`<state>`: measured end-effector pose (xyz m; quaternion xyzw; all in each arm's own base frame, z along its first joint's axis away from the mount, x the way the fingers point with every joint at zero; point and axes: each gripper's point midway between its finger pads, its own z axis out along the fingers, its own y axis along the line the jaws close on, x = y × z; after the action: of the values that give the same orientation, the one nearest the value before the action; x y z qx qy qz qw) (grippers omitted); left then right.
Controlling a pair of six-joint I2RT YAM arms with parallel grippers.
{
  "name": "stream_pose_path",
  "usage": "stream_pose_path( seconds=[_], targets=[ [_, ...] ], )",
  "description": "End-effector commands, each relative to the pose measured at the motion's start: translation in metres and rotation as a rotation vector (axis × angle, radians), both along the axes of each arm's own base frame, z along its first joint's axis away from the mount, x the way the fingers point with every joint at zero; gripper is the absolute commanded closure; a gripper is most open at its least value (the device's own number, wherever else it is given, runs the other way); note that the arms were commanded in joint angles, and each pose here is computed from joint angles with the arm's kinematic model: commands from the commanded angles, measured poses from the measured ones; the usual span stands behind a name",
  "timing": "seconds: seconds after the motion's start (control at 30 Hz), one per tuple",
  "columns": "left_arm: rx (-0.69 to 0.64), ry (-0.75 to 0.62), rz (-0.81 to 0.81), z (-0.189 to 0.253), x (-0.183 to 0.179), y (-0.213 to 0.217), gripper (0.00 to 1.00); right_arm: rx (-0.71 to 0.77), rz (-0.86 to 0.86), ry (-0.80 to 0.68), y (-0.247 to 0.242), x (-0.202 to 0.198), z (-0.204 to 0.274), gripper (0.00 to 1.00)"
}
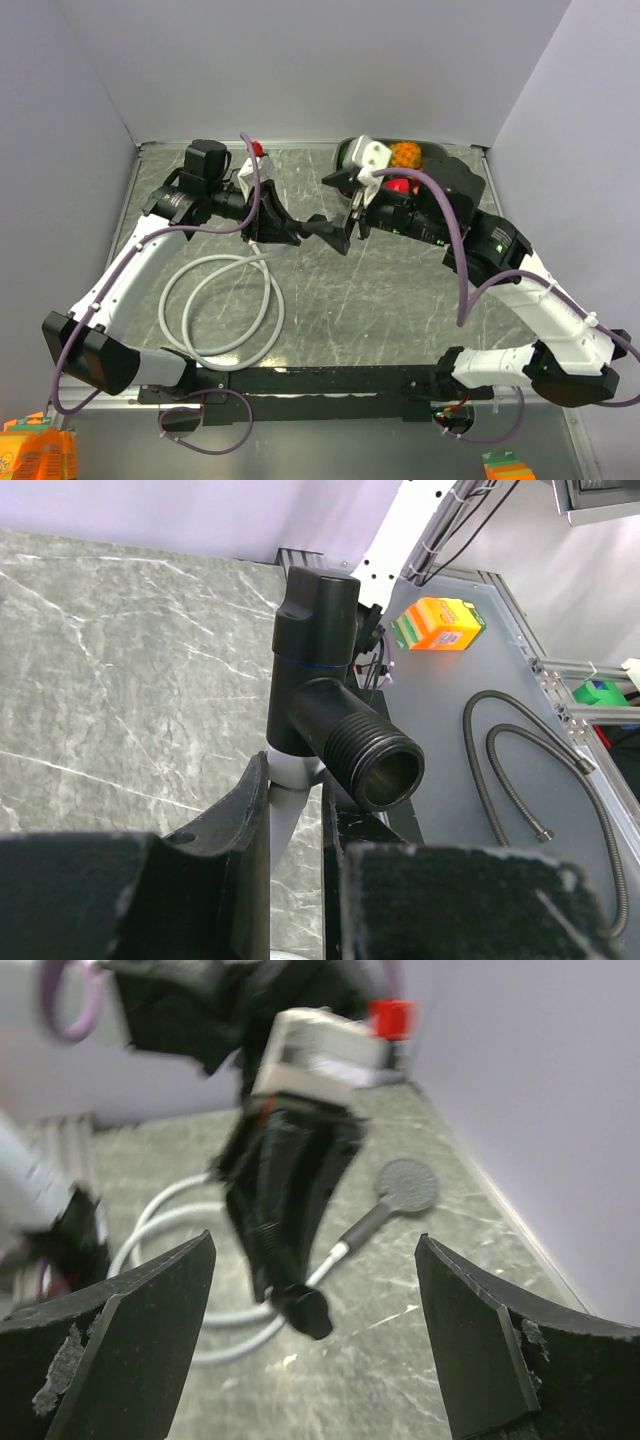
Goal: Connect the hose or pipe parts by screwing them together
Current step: Install the adaptor on the pipeline.
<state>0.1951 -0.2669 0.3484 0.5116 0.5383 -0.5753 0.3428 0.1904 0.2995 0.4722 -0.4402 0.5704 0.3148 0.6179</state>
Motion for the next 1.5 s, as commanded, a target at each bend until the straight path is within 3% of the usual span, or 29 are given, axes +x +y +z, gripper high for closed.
stream_pose_path(
  seconds=[0.0, 0.17, 0.4, 0.57, 0.6, 0.87, 0.97, 1.1, 1.17, 1.27, 1.33, 1.47],
  targets=[
    [-0.045, -0.037, -0.062, 0.021, -0.018, 0.002, 0.99, -0.166, 0.179, 0.008, 0.016, -0.017, -0.031, 0.1],
    [-0.052, -0.055, -0.078, 0.023, -0.023, 0.004, 0.99, -0.25, 0.189, 0.013, 0.025, -0.007, -0.058, 0.09],
    [-0.054, -0.065, -0.088, 0.024, -0.028, 0.005, 0.99, -0.251, 0.163, -0.007, 0.023, 0.007, -0.06, 0.1],
    [-0.056, -0.074, -0.088, 0.026, -0.029, 0.006, 0.99, -0.253, 0.207, 0.035, 0.027, 0.005, -0.065, 0.19],
    [-0.058, -0.078, -0.09, 0.027, -0.03, 0.006, 0.99, -0.25, 0.213, 0.035, 0.027, 0.004, -0.066, 0.24],
    [-0.056, -0.092, -0.087, 0.03, -0.032, 0.007, 0.99, -0.239, 0.245, 0.102, 0.032, 0.005, -0.073, 0.39],
    [-0.057, -0.093, -0.085, 0.03, -0.031, 0.007, 0.99, -0.246, 0.266, 0.133, 0.036, 0.004, -0.077, 0.5],
    [-0.055, -0.104, -0.083, 0.031, -0.032, 0.007, 0.99, -0.237, 0.291, 0.172, 0.037, 0.004, -0.08, 0.54],
    [-0.054, -0.109, -0.078, 0.03, -0.031, 0.008, 0.99, -0.214, 0.297, 0.19, 0.035, 0.005, -0.076, 0.7],
    [-0.048, -0.112, -0.071, 0.029, -0.029, 0.007, 0.99, -0.196, 0.295, 0.209, 0.035, 0.007, -0.073, 0.85],
    [-0.045, -0.116, -0.067, 0.028, -0.028, 0.007, 0.99, -0.187, 0.28, 0.234, 0.036, 0.009, -0.075, 0.87],
    [-0.038, -0.129, -0.052, 0.027, -0.026, 0.007, 0.99, -0.141, 0.19, 0.303, 0.038, 0.021, -0.079, 1.0]
  ],
)
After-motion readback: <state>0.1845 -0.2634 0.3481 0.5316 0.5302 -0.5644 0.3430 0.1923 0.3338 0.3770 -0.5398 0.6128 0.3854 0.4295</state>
